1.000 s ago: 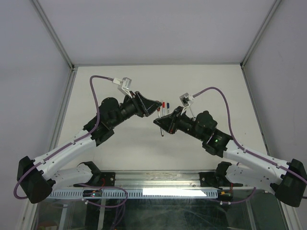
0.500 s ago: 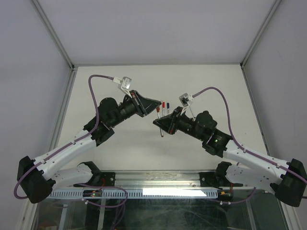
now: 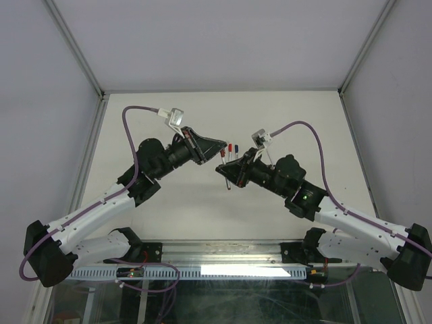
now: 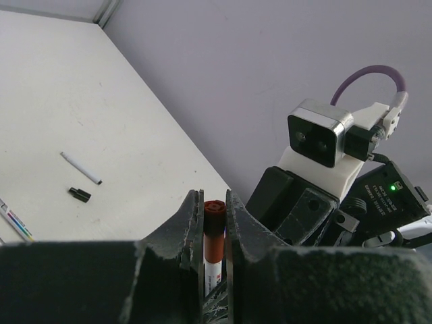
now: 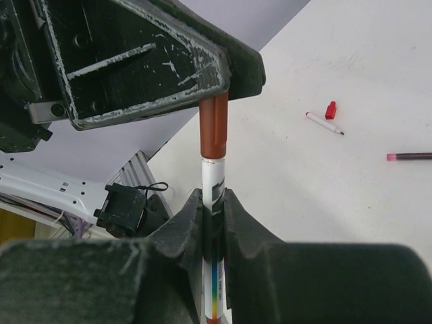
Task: Insert the pens into the pen caps
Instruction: Insert the pen cap onto the pen.
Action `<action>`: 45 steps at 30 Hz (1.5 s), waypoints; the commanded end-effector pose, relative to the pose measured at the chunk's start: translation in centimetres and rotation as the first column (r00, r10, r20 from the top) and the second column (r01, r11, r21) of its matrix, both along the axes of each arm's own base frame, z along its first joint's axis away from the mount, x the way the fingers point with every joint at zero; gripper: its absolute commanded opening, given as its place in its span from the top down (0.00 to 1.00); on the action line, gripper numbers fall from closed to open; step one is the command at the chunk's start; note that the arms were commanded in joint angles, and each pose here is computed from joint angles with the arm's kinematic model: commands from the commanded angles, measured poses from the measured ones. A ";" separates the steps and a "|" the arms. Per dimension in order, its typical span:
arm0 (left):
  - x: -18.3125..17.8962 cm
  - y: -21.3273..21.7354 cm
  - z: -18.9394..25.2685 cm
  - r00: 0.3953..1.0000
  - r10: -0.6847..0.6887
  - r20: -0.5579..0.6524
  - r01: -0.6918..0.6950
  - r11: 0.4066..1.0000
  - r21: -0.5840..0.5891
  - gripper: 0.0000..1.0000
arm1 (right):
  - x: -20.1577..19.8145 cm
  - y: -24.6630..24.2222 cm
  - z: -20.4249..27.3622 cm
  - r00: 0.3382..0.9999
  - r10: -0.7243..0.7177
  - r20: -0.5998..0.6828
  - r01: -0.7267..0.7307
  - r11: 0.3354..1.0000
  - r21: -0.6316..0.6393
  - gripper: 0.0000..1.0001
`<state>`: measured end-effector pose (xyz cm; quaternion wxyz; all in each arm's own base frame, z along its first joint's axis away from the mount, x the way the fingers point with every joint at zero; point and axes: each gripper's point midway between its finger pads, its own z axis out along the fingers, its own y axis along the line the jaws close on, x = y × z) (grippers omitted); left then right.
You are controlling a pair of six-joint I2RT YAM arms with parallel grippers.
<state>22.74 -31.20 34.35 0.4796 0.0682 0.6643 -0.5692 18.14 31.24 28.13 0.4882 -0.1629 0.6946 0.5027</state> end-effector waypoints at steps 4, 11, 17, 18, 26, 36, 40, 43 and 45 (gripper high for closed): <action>-2.1 -0.9 0.4 0.993 -0.117 0.016 0.117 0.993 0.002 1.00 | 3.2 -2.1 8.8 0.946 -0.209 0.249 0.174 0.972 0.156 1.00; -3.5 -3.3 -1.1 0.983 -0.182 0.001 0.181 0.977 0.111 1.00 | 4.1 -2.7 14.0 0.885 -0.265 0.383 0.206 0.960 0.189 1.00; -4.4 -4.4 -2.5 0.979 -0.204 -0.024 0.206 0.969 0.140 1.00 | 5.5 -4.0 21.0 0.829 -0.317 0.461 0.198 0.937 0.289 1.00; -4.4 -4.4 -2.8 0.979 -0.201 -0.030 0.204 0.968 0.147 1.00 | 5.6 -4.2 22.3 0.815 -0.327 0.479 0.196 0.933 0.303 1.00; -4.7 -5.1 -4.8 0.971 -0.225 -0.077 0.235 0.955 0.178 1.00 | 6.1 -5.8 29.6 0.721 -0.389 0.574 0.181 0.905 0.386 1.00; -7.3 -7.7 -7.4 0.932 -0.330 -0.151 0.353 0.922 0.161 1.00 | 5.9 -7.5 35.7 0.581 -0.474 0.661 0.173 0.866 0.469 1.00; -8.1 -7.9 -8.5 0.925 -0.336 -0.175 0.364 0.916 0.166 1.00 | 5.9 -7.9 37.5 0.532 -0.487 0.692 0.179 0.864 0.470 1.00; -7.9 -7.3 -8.5 0.936 -0.309 -0.169 0.337 0.925 0.175 1.00 | 5.8 -7.7 37.0 0.534 -0.464 0.707 0.187 0.880 0.436 1.00; -7.6 -6.9 -8.2 0.945 -0.287 -0.159 0.314 0.931 0.185 1.00 | 6.0 -7.6 36.0 0.550 -0.452 0.702 0.199 0.888 0.415 1.00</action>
